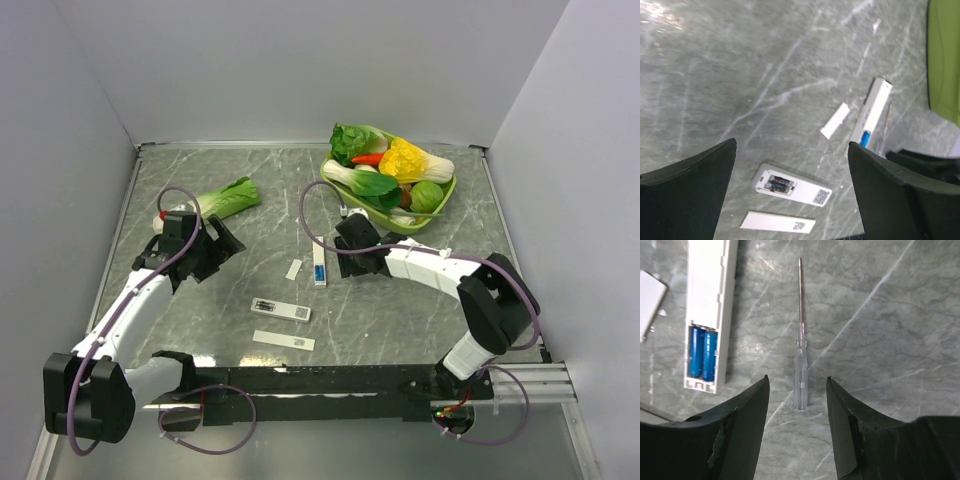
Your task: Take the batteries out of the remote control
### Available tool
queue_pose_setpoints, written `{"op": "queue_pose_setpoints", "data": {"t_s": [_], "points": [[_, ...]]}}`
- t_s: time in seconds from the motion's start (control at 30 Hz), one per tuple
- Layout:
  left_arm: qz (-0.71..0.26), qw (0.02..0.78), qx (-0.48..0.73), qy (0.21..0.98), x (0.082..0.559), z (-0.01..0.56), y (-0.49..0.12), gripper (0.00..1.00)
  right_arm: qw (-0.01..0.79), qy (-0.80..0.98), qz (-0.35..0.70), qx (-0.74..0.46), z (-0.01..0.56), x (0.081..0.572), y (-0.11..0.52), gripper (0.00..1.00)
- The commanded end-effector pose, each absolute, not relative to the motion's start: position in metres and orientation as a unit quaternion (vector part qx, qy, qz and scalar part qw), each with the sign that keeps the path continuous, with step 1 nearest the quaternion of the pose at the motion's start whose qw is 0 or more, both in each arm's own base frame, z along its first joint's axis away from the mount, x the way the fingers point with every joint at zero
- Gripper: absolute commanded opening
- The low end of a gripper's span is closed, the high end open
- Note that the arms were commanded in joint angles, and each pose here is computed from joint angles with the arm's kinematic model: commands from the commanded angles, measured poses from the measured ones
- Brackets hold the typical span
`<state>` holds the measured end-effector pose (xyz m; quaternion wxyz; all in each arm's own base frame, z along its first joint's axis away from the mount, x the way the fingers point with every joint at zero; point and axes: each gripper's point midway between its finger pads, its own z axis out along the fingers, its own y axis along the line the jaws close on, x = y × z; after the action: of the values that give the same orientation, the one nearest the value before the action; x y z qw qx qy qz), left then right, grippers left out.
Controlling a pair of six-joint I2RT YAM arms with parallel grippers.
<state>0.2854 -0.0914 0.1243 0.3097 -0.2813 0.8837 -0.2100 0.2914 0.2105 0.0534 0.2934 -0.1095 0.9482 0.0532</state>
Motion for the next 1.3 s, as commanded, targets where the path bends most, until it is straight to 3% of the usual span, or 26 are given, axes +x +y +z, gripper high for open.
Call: {"op": "queue_pose_setpoints", "data": {"t_s": [0.0,0.17,0.37,0.67,0.73,0.83,0.87,0.93,1.1,1.27], "points": [[-0.253,0.312,-0.241,0.883,0.288,0.134,-0.107,0.97,0.284,0.953,0.041,-0.095,0.048,0.296,0.209,0.56],[-0.277,0.297,-0.221,0.887,0.287,0.132,-0.117,0.98,0.268,0.958,0.036,-0.096,0.033,0.29,0.207,0.51],[-0.304,0.303,-0.198,0.881,0.284,0.139,-0.126,0.99,0.259,0.961,0.033,-0.09,0.025,0.287,0.205,0.38],[-0.307,0.307,-0.189,0.881,0.28,0.141,-0.126,0.99,0.248,0.965,0.036,-0.078,0.012,0.282,0.205,0.35],[-0.313,0.309,-0.181,0.88,0.279,0.142,-0.128,0.99,0.244,0.966,0.037,-0.079,0.009,0.28,0.205,0.32],[-0.325,0.311,-0.172,0.877,0.277,0.143,-0.132,0.98,0.252,0.963,0.042,-0.084,0.012,0.28,0.205,0.16],[-0.33,0.311,-0.168,0.875,0.277,0.144,-0.134,0.97,0.259,0.961,0.044,-0.087,0.015,0.282,0.205,0.08],[-0.353,0.304,-0.148,0.873,0.273,0.146,-0.142,0.95,0.278,0.954,0.052,-0.095,0.028,0.282,0.205,0.0],[-0.441,0.289,-0.127,0.84,0.263,0.159,-0.168,0.85,0.333,0.931,0.107,-0.104,0.079,0.277,0.211,0.0],[-0.48,0.311,-0.074,0.817,0.262,0.188,-0.2,0.81,0.365,0.884,0.242,-0.162,0.13,0.249,0.241,0.0]]}}
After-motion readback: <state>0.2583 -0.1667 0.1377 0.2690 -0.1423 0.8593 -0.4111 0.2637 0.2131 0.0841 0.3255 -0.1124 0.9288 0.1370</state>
